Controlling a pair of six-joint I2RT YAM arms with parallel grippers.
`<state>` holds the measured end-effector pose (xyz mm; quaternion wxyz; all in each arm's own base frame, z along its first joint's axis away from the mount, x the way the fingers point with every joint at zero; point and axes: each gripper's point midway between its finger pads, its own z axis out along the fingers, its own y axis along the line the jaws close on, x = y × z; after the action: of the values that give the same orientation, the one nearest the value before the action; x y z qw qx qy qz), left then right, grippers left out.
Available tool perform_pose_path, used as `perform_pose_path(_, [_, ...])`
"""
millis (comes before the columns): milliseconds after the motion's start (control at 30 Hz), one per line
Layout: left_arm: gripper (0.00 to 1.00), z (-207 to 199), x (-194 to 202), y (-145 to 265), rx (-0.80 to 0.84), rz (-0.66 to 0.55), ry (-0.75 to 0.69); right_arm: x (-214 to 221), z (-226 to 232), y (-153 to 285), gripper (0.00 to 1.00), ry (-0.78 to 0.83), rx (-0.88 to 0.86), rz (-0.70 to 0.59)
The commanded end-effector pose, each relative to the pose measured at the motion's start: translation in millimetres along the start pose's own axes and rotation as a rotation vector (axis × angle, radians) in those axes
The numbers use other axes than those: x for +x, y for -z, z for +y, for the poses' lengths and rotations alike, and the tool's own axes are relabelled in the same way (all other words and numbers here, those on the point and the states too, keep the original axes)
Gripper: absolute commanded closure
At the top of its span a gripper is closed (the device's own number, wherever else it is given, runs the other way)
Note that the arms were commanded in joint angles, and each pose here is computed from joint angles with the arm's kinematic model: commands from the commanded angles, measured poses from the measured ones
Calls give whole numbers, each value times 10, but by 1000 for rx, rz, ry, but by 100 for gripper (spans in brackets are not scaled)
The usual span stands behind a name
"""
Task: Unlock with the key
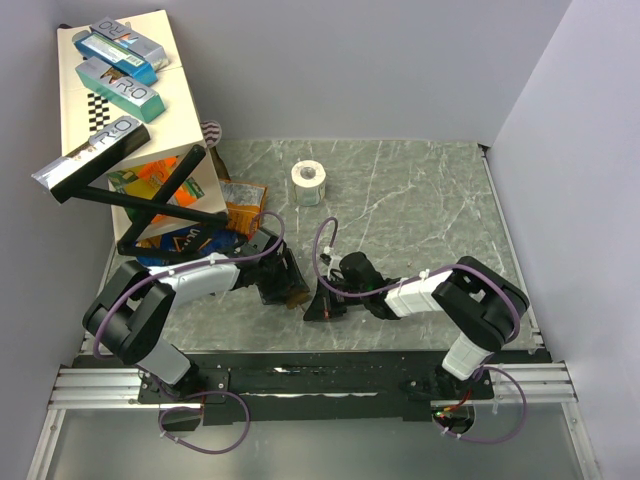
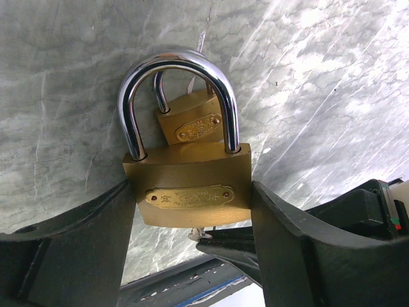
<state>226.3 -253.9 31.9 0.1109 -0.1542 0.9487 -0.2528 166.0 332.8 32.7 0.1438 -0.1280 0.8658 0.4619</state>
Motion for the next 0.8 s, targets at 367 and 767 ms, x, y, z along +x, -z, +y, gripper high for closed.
perform_pose_path(367, [99, 574, 179, -130, -198, 41, -6, -311, 92, 65, 100, 31, -33, -94])
perform_pose_path(767, [99, 559, 168, -135, -198, 42, -11, -411, 170, 3, 100, 44, -63, -97])
